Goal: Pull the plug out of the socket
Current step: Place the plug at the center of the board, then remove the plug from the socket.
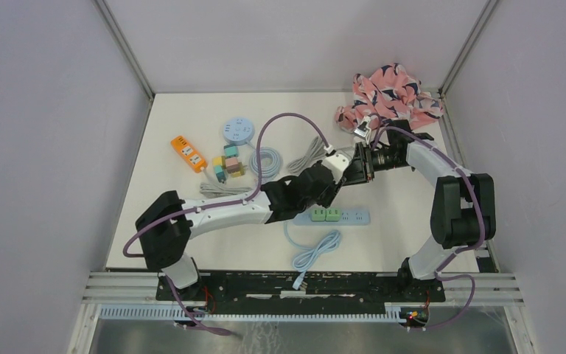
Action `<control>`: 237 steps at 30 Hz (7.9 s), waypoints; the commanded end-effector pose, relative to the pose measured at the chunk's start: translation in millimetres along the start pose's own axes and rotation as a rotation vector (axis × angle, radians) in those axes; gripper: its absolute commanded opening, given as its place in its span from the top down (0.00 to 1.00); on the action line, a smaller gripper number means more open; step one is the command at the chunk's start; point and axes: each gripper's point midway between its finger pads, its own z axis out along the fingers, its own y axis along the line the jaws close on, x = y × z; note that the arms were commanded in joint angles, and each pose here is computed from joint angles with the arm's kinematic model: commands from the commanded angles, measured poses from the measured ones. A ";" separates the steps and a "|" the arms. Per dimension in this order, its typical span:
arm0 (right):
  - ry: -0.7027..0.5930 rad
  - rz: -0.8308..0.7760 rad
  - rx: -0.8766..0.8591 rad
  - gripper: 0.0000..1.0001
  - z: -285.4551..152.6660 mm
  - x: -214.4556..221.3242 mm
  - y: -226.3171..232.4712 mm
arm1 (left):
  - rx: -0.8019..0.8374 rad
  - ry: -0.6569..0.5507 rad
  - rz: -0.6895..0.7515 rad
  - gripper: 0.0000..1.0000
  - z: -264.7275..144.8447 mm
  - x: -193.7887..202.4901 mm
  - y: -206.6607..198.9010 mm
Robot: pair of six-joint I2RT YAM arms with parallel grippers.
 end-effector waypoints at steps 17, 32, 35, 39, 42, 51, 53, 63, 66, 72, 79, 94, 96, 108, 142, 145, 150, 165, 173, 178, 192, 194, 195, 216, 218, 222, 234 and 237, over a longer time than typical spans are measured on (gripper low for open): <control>0.020 -0.214 -0.026 0.38 -9.1 1.6 19.8 | -0.087 -0.082 -0.361 0.97 -39.9 41.5 108.0; 0.025 -0.211 -0.026 0.40 -8.9 1.8 19.4 | -0.405 -0.040 -0.560 0.97 -60.2 92.6 197.9; 0.026 -0.210 -0.025 0.39 -8.8 2.2 19.3 | -0.473 -0.016 -0.568 0.97 -63.9 99.6 210.7; 0.025 -0.209 -0.026 0.40 -9.0 2.1 19.5 | -0.566 -0.002 -0.583 0.97 -69.2 106.1 227.7; 0.026 -0.209 -0.025 0.40 -8.9 2.3 19.2 | -0.610 0.000 -0.594 0.97 -71.5 108.2 239.4; 0.025 -0.210 -0.027 0.40 -9.2 2.2 19.7 | -0.682 -0.002 -0.645 0.86 -68.3 109.3 266.8; 0.026 -0.208 -0.028 0.40 -9.1 2.4 20.0 | -0.700 0.013 -0.651 0.82 -65.9 112.3 271.4; 0.030 -0.210 -0.030 0.40 -9.5 3.2 20.9 | -0.746 0.097 -0.670 0.38 -51.8 126.0 284.1; 0.031 -0.213 -0.029 0.40 -9.5 3.0 20.5 | -0.742 0.141 -0.665 0.27 -47.6 130.7 283.0; 0.037 -0.218 -0.022 0.40 -9.8 4.3 19.1 | -0.677 0.167 -0.670 0.19 -44.4 125.7 273.3; 0.045 -0.238 -0.002 0.40 -11.1 5.3 17.8 | -0.535 0.097 -0.662 0.17 -55.9 98.4 255.0; 0.055 -0.341 -0.006 0.41 -15.6 12.0 28.1 | 0.266 -0.259 -0.514 0.01 -83.6 11.1 137.1; 0.058 -0.356 -0.004 0.41 -16.0 12.9 28.6 | 0.367 -0.319 -0.497 0.01 -91.9 -0.4 122.8; 0.088 -0.593 -0.013 0.38 -21.0 23.0 31.8 | 0.632 -0.574 -0.406 0.01 -137.3 -28.7 82.8; 0.341 -1.214 0.241 0.06 8.3 51.9 -27.1 | 0.396 -0.503 -0.337 0.00 -117.6 13.5 104.0; 0.361 -1.220 0.284 0.12 12.3 49.9 -35.5 | 0.406 -0.499 -0.343 0.00 -115.1 14.5 102.6; 0.409 -1.224 0.252 0.20 22.5 61.9 -39.8 | 0.454 -0.496 -0.339 0.01 -113.4 16.3 95.9; 0.557 -1.245 0.293 0.59 43.4 77.1 -64.8 | 0.458 -0.480 0.097 0.03 -87.2 63.9 34.9; 0.563 -1.277 0.298 0.87 43.3 75.0 -62.8 | 0.469 -0.409 0.202 0.15 -46.5 76.7 19.6; 0.569 -1.290 0.289 0.95 42.3 76.3 -62.1 | 0.498 -0.386 0.227 0.19 -28.1 79.0 5.8; 0.582 -1.287 0.267 1.00 43.0 77.2 -61.6 | 0.542 -0.347 0.225 0.37 -2.2 86.0 -5.9; 0.586 -1.283 0.259 1.00 43.3 78.1 -61.7 | 0.558 -0.339 0.225 0.45 0.9 87.6 -9.1; 0.586 -1.283 0.256 1.00 43.6 78.1 -61.0 | 0.565 -0.337 0.223 0.49 1.9 88.0 -10.1; 0.378 -1.169 0.272 1.00 47.7 47.1 -45.0 | 0.609 -0.213 0.200 0.97 10.1 136.4 -15.6; 0.393 -1.164 0.297 1.00 34.0 43.7 -50.5 | 0.593 -0.208 0.201 0.97 10.1 140.1 -12.5; 0.485 -1.247 0.271 1.00 8.9 63.4 -60.4 | 0.582 -0.207 0.204 0.97 9.2 144.3 -10.0; 0.344 -1.150 0.196 1.00 46.1 49.7 -33.2 | 0.578 -0.191 0.203 0.97 13.8 147.9 -9.4; 0.352 -1.162 0.268 1.00 26.6 41.8 -47.6 | 0.579 -0.187 0.203 0.97 14.4 148.4 -9.6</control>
